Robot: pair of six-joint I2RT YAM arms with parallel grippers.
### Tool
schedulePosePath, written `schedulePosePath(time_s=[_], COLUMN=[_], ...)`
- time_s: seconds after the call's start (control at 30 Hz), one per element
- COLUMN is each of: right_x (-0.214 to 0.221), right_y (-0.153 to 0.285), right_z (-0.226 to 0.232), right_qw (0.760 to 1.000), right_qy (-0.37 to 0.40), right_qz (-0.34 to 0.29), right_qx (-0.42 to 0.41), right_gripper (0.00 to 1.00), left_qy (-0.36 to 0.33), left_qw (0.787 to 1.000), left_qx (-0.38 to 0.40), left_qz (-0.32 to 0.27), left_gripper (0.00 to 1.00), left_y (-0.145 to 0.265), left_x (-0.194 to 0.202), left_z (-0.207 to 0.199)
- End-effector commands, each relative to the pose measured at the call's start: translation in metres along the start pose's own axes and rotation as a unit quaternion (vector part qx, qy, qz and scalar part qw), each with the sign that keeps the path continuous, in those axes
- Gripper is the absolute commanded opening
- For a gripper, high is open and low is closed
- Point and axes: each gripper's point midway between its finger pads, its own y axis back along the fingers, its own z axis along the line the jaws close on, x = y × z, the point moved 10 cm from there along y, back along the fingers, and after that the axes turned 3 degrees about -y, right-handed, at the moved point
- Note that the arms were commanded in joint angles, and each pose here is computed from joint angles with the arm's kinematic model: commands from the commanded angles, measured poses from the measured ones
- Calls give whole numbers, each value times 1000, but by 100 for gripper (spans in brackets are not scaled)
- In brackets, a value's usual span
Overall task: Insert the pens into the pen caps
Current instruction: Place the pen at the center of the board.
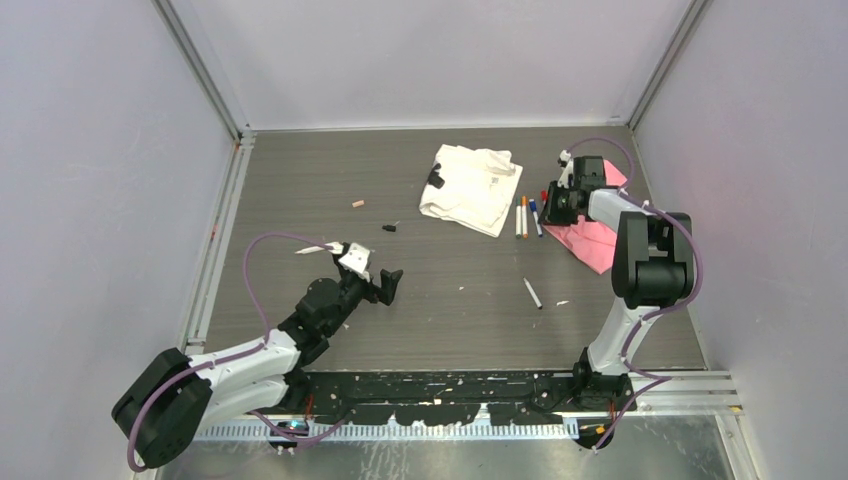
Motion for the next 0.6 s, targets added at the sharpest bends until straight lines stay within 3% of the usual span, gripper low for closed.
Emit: schedulePosePath(time_s=[0.0, 0.23, 0.57], right_x=[-15, -16, -20], right_y=[9, 12, 24], right_z=[4, 3, 4], right_qw=[1000, 999, 999], right_qy=[9, 1, 9], right_qz=[-21, -21, -34], right_qx=[-19, -25, -36], right_gripper=[21, 28, 29], left_qy=[10, 10, 10], left_qw=[999, 999, 999], left_qx=[-11, -11, -11], left_qz=[-41, -42, -41], left_gripper=[86, 86, 86], left_y=[-1, -1, -1], left_x=[-12, -12, -12], left_z=[2, 2, 2])
